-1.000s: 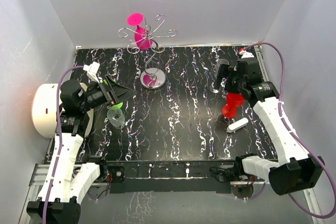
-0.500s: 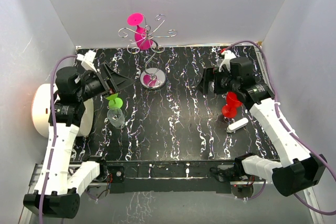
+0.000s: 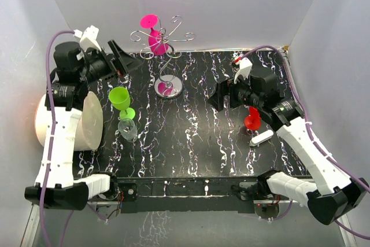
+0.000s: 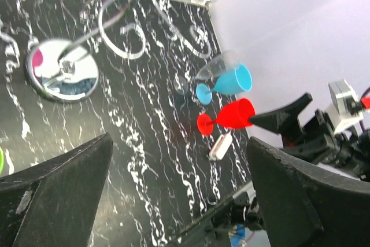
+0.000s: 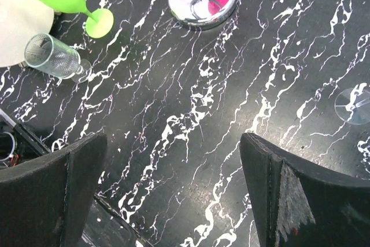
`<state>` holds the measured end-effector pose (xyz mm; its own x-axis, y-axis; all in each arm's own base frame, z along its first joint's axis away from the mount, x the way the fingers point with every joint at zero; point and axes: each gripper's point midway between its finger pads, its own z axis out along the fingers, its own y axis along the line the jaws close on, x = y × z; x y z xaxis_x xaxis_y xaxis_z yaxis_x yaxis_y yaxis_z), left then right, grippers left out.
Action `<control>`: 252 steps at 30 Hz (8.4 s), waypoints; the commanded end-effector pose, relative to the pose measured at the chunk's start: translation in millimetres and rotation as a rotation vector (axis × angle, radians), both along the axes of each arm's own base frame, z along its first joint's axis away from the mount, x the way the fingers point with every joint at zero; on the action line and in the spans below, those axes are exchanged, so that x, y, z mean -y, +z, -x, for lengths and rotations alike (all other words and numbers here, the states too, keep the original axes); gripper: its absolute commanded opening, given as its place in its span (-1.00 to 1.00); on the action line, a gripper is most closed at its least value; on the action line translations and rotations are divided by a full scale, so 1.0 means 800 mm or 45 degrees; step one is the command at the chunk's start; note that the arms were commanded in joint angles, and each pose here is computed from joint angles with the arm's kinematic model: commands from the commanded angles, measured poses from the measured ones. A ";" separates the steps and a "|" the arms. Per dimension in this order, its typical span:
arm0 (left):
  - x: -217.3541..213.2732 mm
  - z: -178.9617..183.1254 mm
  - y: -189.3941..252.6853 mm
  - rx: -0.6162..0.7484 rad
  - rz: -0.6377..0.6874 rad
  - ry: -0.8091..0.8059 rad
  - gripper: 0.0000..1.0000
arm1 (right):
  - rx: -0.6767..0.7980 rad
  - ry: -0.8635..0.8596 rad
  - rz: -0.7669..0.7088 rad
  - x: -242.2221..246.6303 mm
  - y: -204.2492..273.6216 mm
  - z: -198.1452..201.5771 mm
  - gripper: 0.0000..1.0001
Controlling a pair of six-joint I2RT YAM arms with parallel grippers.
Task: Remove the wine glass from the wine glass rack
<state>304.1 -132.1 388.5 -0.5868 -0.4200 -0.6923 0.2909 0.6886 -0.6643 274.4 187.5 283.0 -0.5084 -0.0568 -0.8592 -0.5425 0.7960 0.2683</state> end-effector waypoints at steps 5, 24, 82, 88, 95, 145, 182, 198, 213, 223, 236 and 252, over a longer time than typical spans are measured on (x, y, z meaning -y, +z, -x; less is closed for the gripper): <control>-0.009 -0.073 0.054 0.132 0.003 0.067 0.97 | 0.164 0.007 -0.065 0.000 0.039 0.003 0.96; -0.054 -0.292 0.033 0.169 0.134 -0.017 0.79 | 0.194 0.006 -0.087 -0.001 0.043 0.002 0.97; 0.012 -0.322 0.028 -0.041 0.661 -0.188 -0.37 | 0.191 0.027 -0.121 -0.005 0.045 0.006 0.97; 0.011 -0.320 0.026 -0.053 0.653 -0.181 -0.57 | 0.195 0.033 -0.130 -0.006 0.048 0.007 0.96; 0.010 -0.322 0.034 -0.043 0.660 -0.165 -0.75 | 0.193 0.036 -0.140 -0.008 0.048 0.007 0.96; 0.055 -0.327 0.073 -0.004 0.842 -0.251 -1.00 | 0.191 0.037 -0.164 -0.011 0.050 0.005 0.96; -0.107 -0.240 0.087 0.079 0.764 -0.070 -1.00 | 0.160 0.064 -0.228 -0.021 0.061 0.008 0.96; -0.081 -0.058 0.257 0.699 0.594 -0.244 -1.00 | 0.111 0.133 -0.447 -0.048 0.101 0.014 0.97; 0.031 0.171 0.275 0.928 0.896 -0.825 -1.00 | 0.254 0.431 -0.948 -0.085 0.209 0.049 0.97; 0.053 0.200 0.213 0.736 1.134 -1.010 -1.00 | 0.290 0.502 -1.120 -0.087 0.244 0.057 0.97; 0.108 0.211 0.160 0.611 1.198 -1.114 -1.00 | 0.152 0.662 -1.248 -0.093 0.237 0.084 0.64; 0.112 0.195 0.141 0.585 1.220 -1.100 -1.00 | 0.044 0.679 -1.401 -0.067 0.238 0.137 0.63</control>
